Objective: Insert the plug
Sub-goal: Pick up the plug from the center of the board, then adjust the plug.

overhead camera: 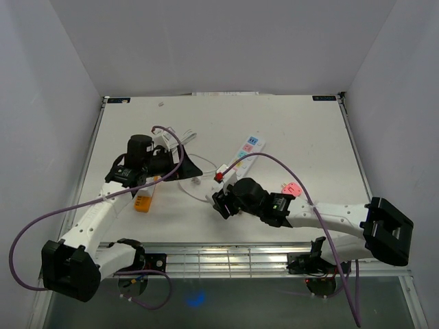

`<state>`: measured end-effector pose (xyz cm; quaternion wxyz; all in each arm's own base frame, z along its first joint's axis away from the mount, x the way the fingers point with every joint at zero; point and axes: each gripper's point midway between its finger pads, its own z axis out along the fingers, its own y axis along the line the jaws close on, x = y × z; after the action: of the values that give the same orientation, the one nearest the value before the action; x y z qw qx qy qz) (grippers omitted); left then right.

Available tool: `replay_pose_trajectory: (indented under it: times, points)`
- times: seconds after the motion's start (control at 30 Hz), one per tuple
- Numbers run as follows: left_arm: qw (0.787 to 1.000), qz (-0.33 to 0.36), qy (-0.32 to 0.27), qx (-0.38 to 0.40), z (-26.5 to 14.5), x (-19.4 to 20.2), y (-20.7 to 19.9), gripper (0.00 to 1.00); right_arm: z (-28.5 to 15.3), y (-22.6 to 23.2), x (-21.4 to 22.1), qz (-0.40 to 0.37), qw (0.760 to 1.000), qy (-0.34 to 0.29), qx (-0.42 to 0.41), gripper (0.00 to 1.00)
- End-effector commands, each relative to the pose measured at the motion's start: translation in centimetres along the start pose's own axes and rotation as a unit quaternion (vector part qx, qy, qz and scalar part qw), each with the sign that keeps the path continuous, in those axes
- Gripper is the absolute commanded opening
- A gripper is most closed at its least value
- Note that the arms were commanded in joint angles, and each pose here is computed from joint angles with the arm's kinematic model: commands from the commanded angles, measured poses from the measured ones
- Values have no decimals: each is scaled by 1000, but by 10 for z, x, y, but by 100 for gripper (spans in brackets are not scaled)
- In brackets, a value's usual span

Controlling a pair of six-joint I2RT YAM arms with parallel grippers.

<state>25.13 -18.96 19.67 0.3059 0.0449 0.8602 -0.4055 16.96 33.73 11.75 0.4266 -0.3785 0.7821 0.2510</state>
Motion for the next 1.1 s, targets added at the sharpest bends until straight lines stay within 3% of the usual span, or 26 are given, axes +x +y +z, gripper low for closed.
replay_pose_trajectory:
  times: [0.0,0.3,0.73,1.07]
  points:
    - [999,-6,14,35,9,3,-21,98,-8,5,-42,-22,996,-81,-13,32]
    - [996,-58,64,20,31,29,-4,98,-13,-1,-53,-29,995,-99,2,31]
    - [985,-93,124,80,48,50,-15,98,-14,1,-60,-38,993,-109,-3,30]
    - [976,-99,151,123,52,58,-29,84,-11,2,-61,-42,993,-107,-4,29]
